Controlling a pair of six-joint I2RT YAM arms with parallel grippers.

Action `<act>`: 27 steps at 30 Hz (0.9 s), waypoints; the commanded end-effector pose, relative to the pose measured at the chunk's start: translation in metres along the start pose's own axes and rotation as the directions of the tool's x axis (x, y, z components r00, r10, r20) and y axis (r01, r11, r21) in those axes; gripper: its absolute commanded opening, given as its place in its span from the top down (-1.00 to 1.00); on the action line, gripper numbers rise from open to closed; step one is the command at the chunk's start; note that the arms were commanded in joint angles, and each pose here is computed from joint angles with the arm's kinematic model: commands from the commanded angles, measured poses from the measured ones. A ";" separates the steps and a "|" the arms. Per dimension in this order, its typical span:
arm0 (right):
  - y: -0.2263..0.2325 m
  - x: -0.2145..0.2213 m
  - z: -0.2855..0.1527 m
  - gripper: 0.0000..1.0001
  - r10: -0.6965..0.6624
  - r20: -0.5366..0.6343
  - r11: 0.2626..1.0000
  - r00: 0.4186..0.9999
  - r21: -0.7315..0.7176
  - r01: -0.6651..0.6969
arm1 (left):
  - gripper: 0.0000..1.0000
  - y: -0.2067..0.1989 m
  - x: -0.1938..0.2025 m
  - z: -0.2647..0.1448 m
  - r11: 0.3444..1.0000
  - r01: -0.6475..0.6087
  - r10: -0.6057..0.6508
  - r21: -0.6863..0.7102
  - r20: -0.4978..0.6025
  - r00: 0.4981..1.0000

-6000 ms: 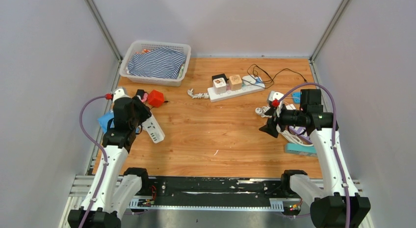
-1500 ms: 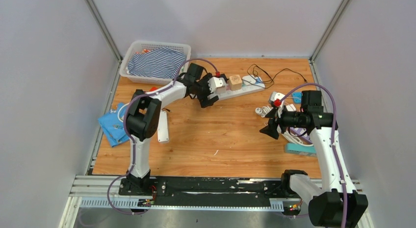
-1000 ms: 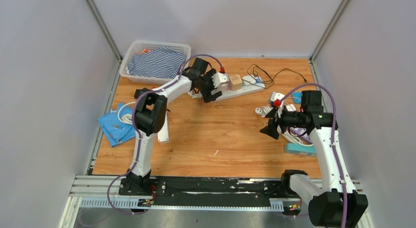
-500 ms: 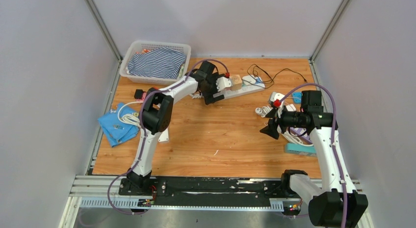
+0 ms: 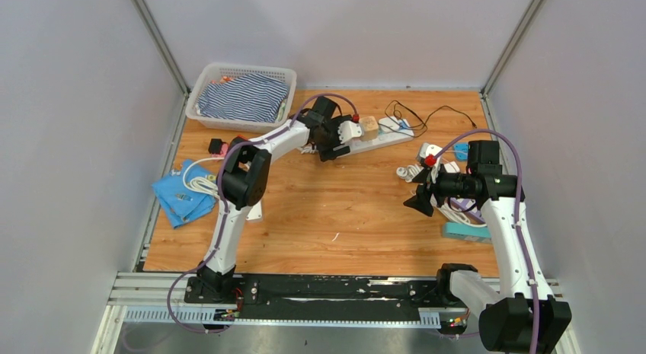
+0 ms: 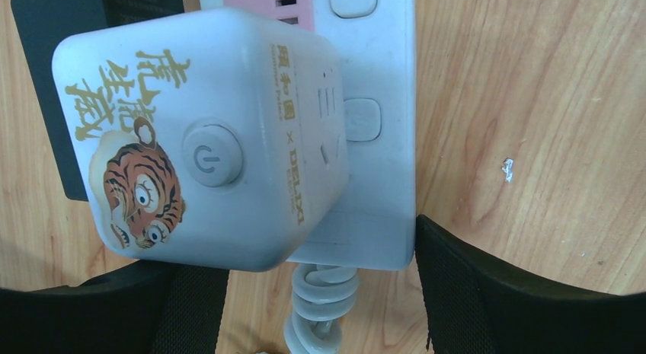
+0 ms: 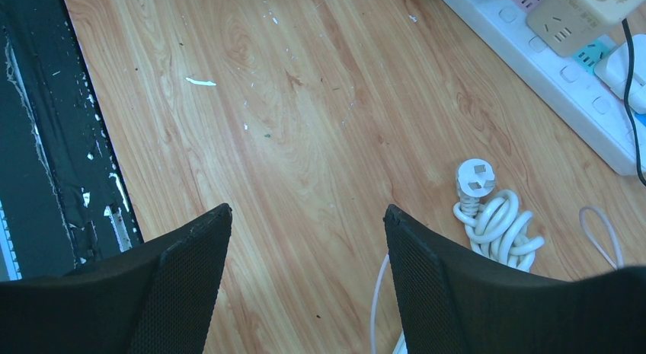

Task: Pull the plug off the socket
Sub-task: Move the socket to the center of the board.

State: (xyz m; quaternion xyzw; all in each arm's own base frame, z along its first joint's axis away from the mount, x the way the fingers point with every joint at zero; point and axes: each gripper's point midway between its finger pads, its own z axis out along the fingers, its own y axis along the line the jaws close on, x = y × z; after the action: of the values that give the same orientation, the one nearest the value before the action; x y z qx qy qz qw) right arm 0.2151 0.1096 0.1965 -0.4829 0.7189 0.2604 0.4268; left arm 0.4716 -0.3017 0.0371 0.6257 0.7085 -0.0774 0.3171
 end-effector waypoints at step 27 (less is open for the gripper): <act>0.010 -0.001 -0.003 -0.52 0.001 0.024 1.000 1.000 -0.021 0.000 | 0.65 -0.195 0.045 -0.100 0.985 0.168 -0.170 -0.038 -0.080 0.982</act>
State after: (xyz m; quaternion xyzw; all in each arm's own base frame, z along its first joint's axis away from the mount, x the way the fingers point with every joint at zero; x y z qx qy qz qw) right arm 0.2126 0.1104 0.1986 -0.4881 0.7134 0.2596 0.4306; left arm 0.2851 -0.2503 0.0346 0.5494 0.7813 -0.0748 0.2865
